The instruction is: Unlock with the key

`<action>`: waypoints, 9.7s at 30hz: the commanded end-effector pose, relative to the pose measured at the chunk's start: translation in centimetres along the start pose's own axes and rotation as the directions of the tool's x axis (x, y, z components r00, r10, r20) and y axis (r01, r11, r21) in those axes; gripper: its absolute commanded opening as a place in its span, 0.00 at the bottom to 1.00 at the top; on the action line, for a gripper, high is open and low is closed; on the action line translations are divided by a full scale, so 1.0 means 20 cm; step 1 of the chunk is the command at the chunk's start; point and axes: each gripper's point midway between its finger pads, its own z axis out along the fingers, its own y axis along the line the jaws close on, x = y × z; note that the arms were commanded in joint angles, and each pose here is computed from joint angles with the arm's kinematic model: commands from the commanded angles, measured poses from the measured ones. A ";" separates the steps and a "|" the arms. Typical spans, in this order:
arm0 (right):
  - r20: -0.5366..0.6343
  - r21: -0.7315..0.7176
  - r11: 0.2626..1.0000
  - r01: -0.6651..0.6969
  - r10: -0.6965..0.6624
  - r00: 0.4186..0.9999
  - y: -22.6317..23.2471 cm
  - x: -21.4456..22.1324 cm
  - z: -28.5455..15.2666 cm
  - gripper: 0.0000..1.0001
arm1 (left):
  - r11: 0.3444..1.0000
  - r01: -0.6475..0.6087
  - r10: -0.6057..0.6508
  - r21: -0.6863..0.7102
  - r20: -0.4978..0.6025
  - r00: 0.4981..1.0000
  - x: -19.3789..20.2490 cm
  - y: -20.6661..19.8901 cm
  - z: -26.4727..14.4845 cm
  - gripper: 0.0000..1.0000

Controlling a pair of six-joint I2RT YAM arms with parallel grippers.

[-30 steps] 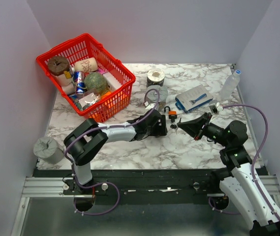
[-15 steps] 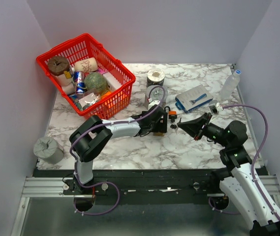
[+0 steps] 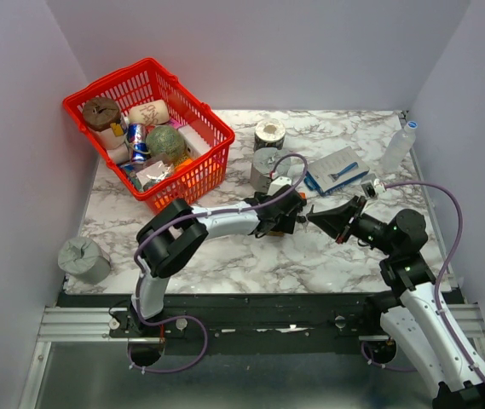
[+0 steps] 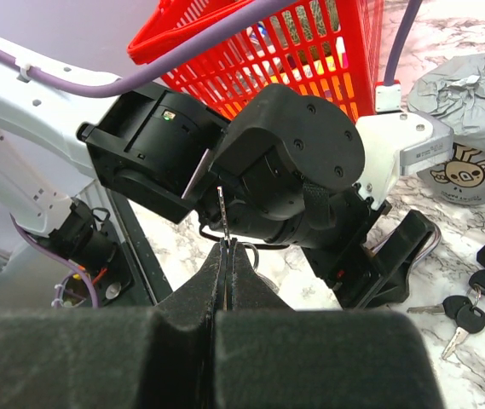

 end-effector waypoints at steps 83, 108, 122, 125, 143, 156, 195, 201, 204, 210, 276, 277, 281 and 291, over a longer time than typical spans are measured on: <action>-0.330 0.047 0.887 -0.460 0.448 0.831 0.13 0.47 0.72 0.01 | 0.912 0.106 -0.226 0.397 0.268 0.936 -0.56 0.23 -0.85 0.00; -0.313 0.139 0.856 -0.499 0.516 0.798 0.07 0.52 0.74 0.01 | 0.913 0.105 -0.225 0.394 0.272 0.935 -0.57 0.23 -0.85 0.00; -0.305 0.162 0.848 -0.505 0.530 0.791 0.05 0.53 0.74 0.01 | 0.912 0.103 -0.223 0.396 0.272 0.936 -0.56 0.23 -0.85 0.00; -0.302 0.168 0.846 -0.505 0.532 0.791 0.04 0.53 0.74 0.01 | 0.912 0.103 -0.223 0.396 0.272 0.936 -0.56 0.23 -0.85 0.00; -0.243 0.195 0.839 -0.507 0.543 0.804 -0.03 0.46 0.77 0.01 | 0.908 0.125 -0.244 0.401 0.260 0.934 -0.54 0.23 -0.84 0.00; -0.140 0.256 0.824 -0.505 0.549 0.824 -0.11 0.36 0.81 0.01 | 0.927 0.137 -0.245 0.349 0.289 0.925 -0.52 0.26 -0.81 0.00; 0.094 0.285 0.872 -0.399 0.389 0.917 -0.26 0.13 0.86 0.01 | 0.915 0.132 -0.239 0.382 0.248 0.939 -0.47 0.20 -0.79 0.00; 0.117 0.293 0.889 -0.351 0.331 0.936 -0.28 0.09 0.84 0.01 | 0.909 0.128 -0.238 0.397 0.241 0.941 -0.47 0.18 -0.80 0.00; 0.136 0.299 0.898 -0.323 0.295 0.946 -0.29 0.07 0.82 0.01 | 0.908 0.132 -0.241 0.398 0.237 0.941 -0.47 0.18 -0.79 0.00; 0.199 0.287 0.922 -0.261 0.209 0.957 -0.28 -0.03 0.79 0.01 | 0.891 0.131 -0.239 0.434 0.205 0.949 -0.45 0.14 -0.79 0.00; 0.206 -0.180 0.984 -0.013 0.051 0.977 0.17 -0.48 0.46 0.01 | 0.438 -0.322 -0.098 0.839 0.401 0.911 -0.48 -0.27 -1.43 0.00; 0.200 -0.187 0.982 -0.013 0.051 0.978 0.18 -0.47 0.46 0.01 | 0.433 -0.324 -0.100 0.841 0.402 0.910 -0.48 -0.27 -1.43 0.00; 0.196 -0.200 0.980 -0.018 0.058 0.979 0.17 -0.47 0.45 0.01 | 0.408 -0.333 -0.100 0.850 0.404 0.909 -0.48 -0.28 -1.46 0.00; 0.188 -0.263 0.965 -0.016 0.067 0.980 0.20 -0.47 0.43 0.01 | 0.350 -0.358 -0.103 0.866 0.416 0.904 -0.46 -0.30 -1.52 0.00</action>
